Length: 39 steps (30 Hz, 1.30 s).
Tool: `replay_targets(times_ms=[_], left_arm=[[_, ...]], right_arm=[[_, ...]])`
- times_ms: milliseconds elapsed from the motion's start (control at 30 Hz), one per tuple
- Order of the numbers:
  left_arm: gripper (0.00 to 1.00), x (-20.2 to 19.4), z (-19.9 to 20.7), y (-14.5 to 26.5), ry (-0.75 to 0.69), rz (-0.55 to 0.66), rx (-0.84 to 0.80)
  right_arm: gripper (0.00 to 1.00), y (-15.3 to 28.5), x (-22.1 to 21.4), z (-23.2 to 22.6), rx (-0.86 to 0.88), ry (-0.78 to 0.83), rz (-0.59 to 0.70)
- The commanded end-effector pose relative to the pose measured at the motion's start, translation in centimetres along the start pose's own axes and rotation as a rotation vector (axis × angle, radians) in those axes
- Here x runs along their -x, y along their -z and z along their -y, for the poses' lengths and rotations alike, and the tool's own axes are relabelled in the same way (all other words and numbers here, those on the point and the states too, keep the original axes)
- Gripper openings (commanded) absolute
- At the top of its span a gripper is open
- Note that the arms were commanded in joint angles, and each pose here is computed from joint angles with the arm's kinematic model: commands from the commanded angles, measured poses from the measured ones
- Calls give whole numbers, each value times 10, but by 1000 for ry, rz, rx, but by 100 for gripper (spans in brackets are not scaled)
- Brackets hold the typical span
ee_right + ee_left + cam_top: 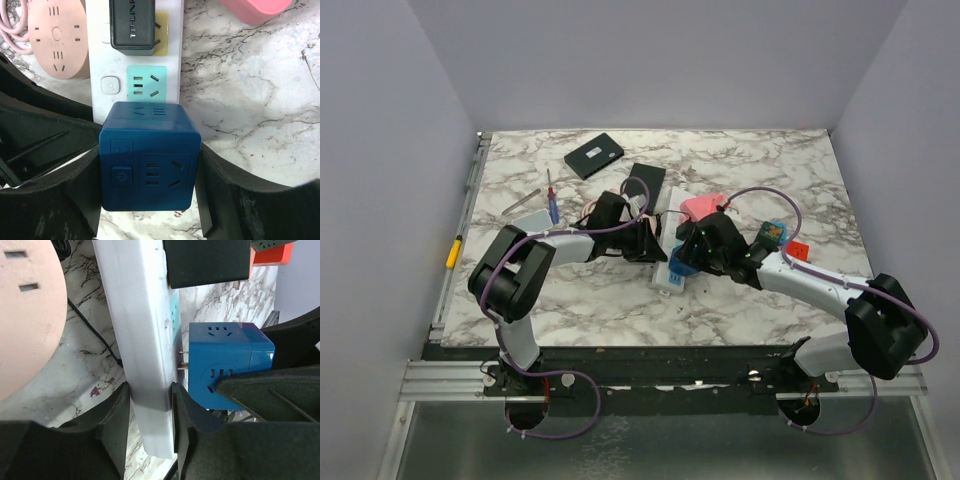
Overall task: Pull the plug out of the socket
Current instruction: Remove the plug from the socket.
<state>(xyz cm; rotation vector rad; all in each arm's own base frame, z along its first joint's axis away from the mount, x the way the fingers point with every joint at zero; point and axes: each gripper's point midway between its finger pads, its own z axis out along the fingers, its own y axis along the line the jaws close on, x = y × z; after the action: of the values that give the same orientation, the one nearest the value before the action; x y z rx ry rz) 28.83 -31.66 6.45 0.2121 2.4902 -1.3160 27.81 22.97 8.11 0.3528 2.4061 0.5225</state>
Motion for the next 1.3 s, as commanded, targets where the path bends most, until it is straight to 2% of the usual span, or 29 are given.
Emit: replay_targets(times_ms=[0,433,900,1267], left_arm=[[30,-7,2,-2,6,-23,-33],[0,-7,6,-3,-16,-21,-37],[0,-6,9,-2,-54,4,-20],[0,-7,6,-3,-43,4,-10]], right_arm=[[0,1,-7,17,-60,-3,-16],[0,5,10,14,-109,56,15],[0,1,11,-1,-279,208,55],[0,4,13,-16,-185,157,52]])
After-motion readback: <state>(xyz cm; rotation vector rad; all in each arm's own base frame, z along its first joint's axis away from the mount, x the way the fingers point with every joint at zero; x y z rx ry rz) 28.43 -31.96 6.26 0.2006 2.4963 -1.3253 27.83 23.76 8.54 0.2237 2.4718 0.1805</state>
